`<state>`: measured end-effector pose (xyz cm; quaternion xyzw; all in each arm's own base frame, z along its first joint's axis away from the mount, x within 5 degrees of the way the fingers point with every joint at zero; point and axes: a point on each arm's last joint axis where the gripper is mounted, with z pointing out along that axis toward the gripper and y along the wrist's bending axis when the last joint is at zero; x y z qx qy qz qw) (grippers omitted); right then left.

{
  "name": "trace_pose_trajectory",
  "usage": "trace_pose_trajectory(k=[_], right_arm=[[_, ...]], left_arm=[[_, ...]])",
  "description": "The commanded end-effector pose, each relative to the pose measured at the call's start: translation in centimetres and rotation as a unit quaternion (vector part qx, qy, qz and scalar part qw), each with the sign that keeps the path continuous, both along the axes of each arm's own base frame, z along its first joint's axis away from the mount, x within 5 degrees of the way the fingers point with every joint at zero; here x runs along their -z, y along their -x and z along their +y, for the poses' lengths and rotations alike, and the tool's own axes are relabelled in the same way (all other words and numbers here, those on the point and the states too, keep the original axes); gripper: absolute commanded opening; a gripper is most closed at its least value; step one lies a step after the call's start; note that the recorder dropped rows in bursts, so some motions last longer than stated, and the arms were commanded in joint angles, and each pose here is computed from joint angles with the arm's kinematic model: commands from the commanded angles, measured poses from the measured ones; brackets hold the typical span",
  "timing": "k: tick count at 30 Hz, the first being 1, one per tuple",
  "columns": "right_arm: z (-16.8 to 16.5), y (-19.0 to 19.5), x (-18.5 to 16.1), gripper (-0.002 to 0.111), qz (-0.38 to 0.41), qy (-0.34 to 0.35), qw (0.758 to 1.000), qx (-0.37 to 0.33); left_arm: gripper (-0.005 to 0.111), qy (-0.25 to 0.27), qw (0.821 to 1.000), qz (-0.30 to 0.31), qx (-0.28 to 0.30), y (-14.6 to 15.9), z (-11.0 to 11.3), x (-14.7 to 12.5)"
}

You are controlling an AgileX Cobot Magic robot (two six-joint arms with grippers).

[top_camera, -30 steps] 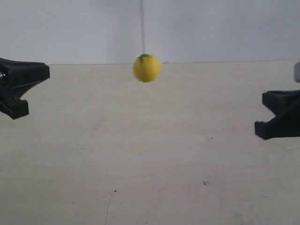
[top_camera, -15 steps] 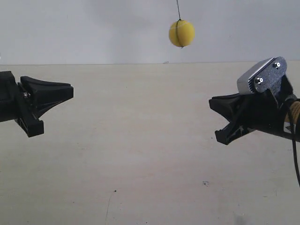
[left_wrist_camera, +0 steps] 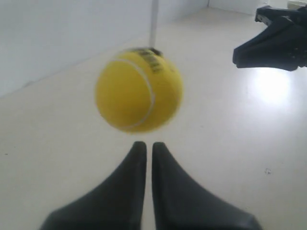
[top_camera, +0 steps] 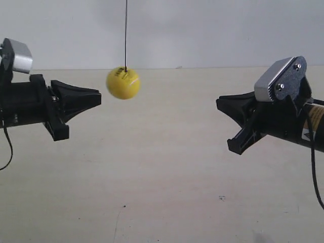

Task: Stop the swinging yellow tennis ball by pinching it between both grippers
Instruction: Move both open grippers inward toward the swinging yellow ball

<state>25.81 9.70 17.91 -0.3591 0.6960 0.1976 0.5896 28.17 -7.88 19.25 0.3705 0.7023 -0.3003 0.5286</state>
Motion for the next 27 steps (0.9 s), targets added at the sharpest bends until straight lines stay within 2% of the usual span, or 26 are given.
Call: trace_pose_trajectory(k=[1, 10, 19, 27], right_arm=[[0.5, -0.2, 1.0, 0.000, 0.003, -0.025, 0.999, -0.025], [1.2, -1.1, 1.7, 0.000, -0.007, -0.027, 0.997, -0.067], [1.3, -1.5, 1.8, 0.000, -0.011, -0.037, 0.997, -0.066], [2.2, -1.5, 1.7, 0.000, 0.012, -0.051, 0.990, -0.130]], left_arm=[[0.005, -0.007, 0.999, -0.002, 0.038, -0.3, -0.9, 0.5], [0.005, 0.002, 0.999, -0.007, 0.049, -0.2, -1.1, 0.2], [0.005, 0.003, 0.999, -0.007, 0.049, -0.2, -1.1, 0.2], [0.005, 0.000, 0.997, -0.010, 0.075, 0.2, -1.3, 0.2]])
